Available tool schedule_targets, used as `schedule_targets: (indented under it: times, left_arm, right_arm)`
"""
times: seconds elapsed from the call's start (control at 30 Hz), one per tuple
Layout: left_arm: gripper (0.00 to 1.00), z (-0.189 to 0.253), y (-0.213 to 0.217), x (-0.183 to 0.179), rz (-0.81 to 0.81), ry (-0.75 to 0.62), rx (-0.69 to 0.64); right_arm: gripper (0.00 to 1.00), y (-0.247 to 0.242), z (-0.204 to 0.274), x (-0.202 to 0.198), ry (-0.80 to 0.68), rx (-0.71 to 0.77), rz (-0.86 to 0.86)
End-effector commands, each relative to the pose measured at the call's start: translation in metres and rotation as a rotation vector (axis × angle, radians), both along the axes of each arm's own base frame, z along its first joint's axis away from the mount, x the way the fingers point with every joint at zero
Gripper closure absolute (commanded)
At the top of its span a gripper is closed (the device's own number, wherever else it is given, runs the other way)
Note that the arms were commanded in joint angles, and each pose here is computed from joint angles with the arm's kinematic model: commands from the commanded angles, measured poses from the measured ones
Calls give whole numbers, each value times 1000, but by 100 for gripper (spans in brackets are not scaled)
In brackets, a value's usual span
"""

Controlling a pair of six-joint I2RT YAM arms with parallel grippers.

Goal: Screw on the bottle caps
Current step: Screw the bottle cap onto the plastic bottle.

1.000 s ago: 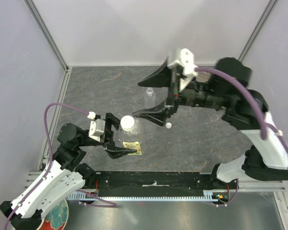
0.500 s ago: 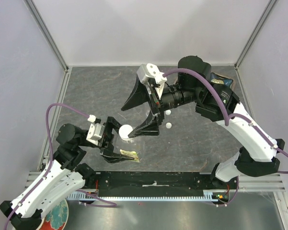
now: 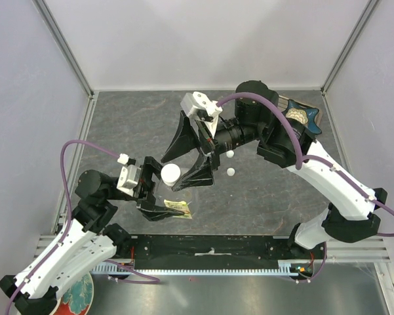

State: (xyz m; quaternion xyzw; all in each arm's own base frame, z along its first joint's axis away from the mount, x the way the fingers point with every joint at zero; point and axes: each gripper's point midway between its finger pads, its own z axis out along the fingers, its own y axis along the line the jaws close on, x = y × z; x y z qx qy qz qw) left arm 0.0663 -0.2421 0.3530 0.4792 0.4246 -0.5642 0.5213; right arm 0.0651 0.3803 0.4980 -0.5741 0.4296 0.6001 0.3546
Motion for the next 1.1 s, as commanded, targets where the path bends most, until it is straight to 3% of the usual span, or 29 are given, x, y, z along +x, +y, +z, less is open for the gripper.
schedule_targets:
  times: [0.0, 0.53, 1.07]
  left_arm:
    - [98, 24, 4, -1, 27, -17, -56]
    - [98, 22, 4, 5, 60, 17, -56]
    - [98, 24, 5, 14, 121, 42, -74]
  right_arm:
    - [20, -4, 14, -5, -30, 65, 22]
    - [25, -9, 32, -4, -54, 128, -18]
    - [58, -2, 19, 5, -29, 101, -50]
